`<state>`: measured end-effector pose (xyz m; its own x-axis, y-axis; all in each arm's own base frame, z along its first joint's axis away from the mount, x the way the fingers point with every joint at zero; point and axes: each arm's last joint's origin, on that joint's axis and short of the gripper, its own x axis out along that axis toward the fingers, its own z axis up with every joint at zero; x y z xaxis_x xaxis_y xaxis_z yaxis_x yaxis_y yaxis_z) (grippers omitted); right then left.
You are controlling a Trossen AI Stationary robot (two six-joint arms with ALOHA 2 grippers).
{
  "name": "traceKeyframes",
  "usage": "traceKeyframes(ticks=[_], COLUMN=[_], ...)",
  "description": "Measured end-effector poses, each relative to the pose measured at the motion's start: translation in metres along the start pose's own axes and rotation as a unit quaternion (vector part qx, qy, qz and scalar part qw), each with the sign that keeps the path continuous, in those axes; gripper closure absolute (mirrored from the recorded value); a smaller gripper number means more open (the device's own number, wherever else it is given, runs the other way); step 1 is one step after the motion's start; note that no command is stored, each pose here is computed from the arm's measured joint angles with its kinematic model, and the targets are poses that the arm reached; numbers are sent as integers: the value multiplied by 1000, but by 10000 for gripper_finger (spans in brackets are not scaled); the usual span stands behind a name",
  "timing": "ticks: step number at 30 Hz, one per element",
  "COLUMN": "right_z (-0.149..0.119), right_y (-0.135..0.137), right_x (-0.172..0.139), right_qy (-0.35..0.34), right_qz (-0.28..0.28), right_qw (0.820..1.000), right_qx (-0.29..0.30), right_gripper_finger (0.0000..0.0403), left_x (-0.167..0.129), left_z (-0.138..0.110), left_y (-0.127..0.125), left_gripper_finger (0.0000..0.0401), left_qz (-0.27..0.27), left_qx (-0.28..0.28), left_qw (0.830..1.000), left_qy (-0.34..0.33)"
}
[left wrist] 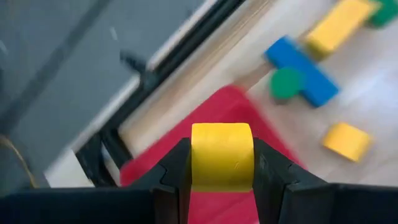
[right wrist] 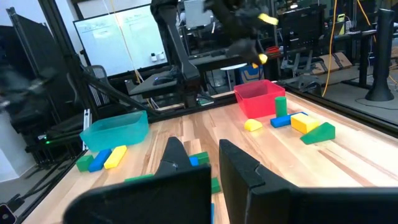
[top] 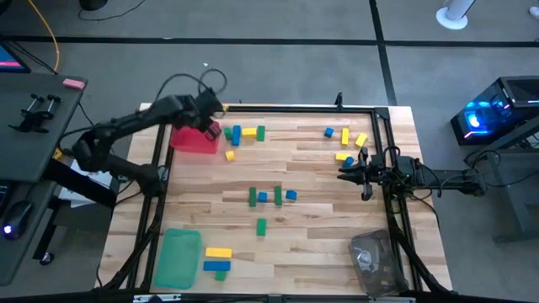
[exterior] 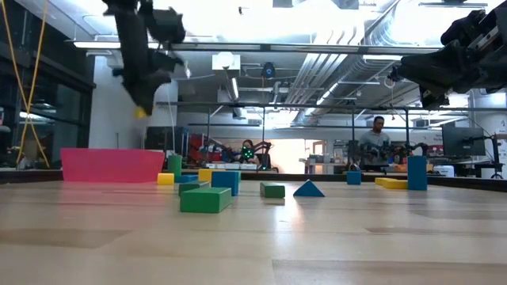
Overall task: Sort blocks
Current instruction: Put the yellow block into the red bin
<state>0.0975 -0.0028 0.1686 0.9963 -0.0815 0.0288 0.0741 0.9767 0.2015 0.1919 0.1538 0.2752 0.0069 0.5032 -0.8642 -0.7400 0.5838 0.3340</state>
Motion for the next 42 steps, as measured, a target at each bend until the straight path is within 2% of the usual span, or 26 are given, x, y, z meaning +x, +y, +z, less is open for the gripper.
traceKeyframes(ticks=[4,11,14,16,19,21,24,27,30,32,33,36,39,42], right_z=[0,0,0,0,0,0,0,0,0,0,0,0,0,0], right_y=[0,0,0,0,0,0,0,0,0,0,0,0,0,0], right_x=[0,0,0,0,0,0,0,0,0,0,0,0,0,0], right_qy=[0,0,0,0,0,0,0,0,0,0,0,0,0,0], right_qz=[0,0,0,0,0,0,0,0,0,0,0,0,0,0], right_qw=[1000,1000,1000,1000,1000,1000,1000,1000,1000,1000,1000,1000,1000,1000], right_qx=[0,0,0,0,0,0,0,0,0,0,0,0,0,0], right_gripper_finger=[402,402,402,402,402,402,402,402,402,402,402,402,402,402], left_x=[22,30,28,26,18,8,-2,-8,-4,5,10,25,37,44], left_z=[-2,-2,-4,-4,-2,-2,-5,-14,-17,-11,-6,1,0,-5], left_y=[24,29,28,25,5,-19,-57,-92,-120,-131,-136,-147,-153,-162], left_gripper_finger=[301,155,111,97,94,98,106,113,117,117,117,117,117,117], left_qz=[-2,7,-19,-55,-170,-202,-179,-151,-91,-86,-96,-109,-84,-61], left_qx=[-54,-53,-53,-58,-56,-24,-1,-15,-94,-170,-190,-229,-280,-302], left_qw=[996,995,994,991,979,975,981,986,990,981,977,967,956,951], left_qy=[68,90,95,103,99,90,72,75,45,24,15,10,24,25])
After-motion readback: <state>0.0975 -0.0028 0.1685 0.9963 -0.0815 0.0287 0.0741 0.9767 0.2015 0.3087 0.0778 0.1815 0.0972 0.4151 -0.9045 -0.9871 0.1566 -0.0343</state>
